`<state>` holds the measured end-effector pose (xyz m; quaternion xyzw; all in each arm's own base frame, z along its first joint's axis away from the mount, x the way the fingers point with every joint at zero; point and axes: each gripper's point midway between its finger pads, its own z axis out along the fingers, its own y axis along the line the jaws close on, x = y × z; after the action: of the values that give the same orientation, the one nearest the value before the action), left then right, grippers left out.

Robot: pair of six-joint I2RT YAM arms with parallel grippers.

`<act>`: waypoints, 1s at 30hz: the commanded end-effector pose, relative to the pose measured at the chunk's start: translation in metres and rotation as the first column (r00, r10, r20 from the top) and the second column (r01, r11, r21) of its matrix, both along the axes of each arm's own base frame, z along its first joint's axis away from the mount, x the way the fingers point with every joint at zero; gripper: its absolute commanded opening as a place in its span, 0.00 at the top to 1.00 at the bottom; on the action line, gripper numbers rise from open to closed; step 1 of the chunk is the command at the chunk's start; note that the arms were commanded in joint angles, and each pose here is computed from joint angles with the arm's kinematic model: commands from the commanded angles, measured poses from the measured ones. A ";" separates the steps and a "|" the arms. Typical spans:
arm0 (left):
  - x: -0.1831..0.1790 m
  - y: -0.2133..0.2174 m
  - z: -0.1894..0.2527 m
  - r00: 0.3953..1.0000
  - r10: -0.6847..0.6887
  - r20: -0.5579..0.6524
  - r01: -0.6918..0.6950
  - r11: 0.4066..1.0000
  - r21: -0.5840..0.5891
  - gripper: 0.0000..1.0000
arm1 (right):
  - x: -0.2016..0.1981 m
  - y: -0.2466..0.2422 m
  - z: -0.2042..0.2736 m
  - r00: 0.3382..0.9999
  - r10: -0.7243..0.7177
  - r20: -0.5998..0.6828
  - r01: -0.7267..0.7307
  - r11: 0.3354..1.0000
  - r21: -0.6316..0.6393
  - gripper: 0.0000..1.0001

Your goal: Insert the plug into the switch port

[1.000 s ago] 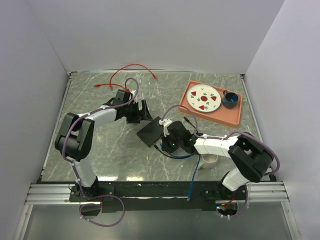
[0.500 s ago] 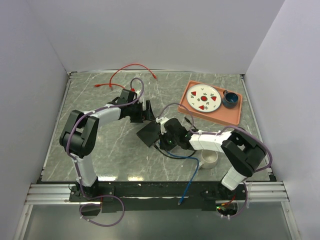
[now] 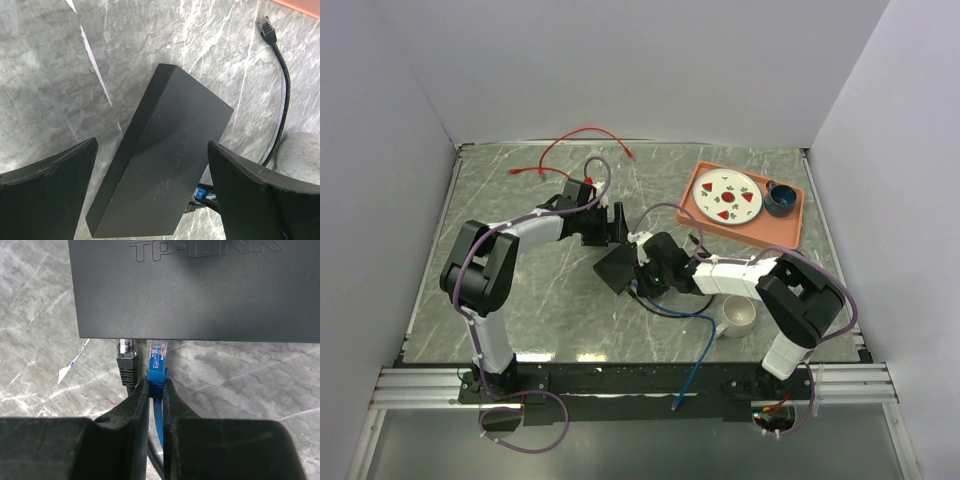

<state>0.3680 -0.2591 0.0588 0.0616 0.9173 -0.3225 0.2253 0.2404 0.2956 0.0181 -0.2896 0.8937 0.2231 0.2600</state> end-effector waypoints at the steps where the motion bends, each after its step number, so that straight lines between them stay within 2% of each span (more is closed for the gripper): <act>1: -0.001 -0.008 0.004 0.999 -0.038 0.021 0.038 0.999 -0.021 0.03 | 0.012 -0.002 -0.003 0.999 -0.045 0.003 0.045 0.998 -0.037 1.00; 10: -0.001 -0.009 0.004 0.999 -0.040 0.018 0.040 0.999 -0.022 0.03 | 0.010 -0.007 -0.013 0.997 -0.068 -0.034 0.065 0.994 -0.086 1.00; 17: -0.002 -0.011 0.008 0.999 -0.032 -0.008 0.031 0.995 -0.098 0.03 | 0.014 -0.015 -0.012 0.995 -0.100 -0.011 0.098 0.987 -0.130 1.00; 25: -0.002 -0.001 0.009 1.000 -0.012 -0.016 0.011 0.995 -0.098 0.03 | 0.014 -0.014 -0.011 0.993 -0.115 -0.007 0.113 0.983 -0.142 1.00; 30: -0.004 0.003 0.005 0.999 0.003 -0.043 -0.009 0.989 -0.146 0.03 | 0.010 -0.012 -0.010 0.993 -0.117 -0.014 0.114 0.984 -0.141 1.00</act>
<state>0.3644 -0.2544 0.0576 0.0430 0.9090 -0.3581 0.2090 0.2458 0.2924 0.0171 -0.2641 0.9146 0.1843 0.2446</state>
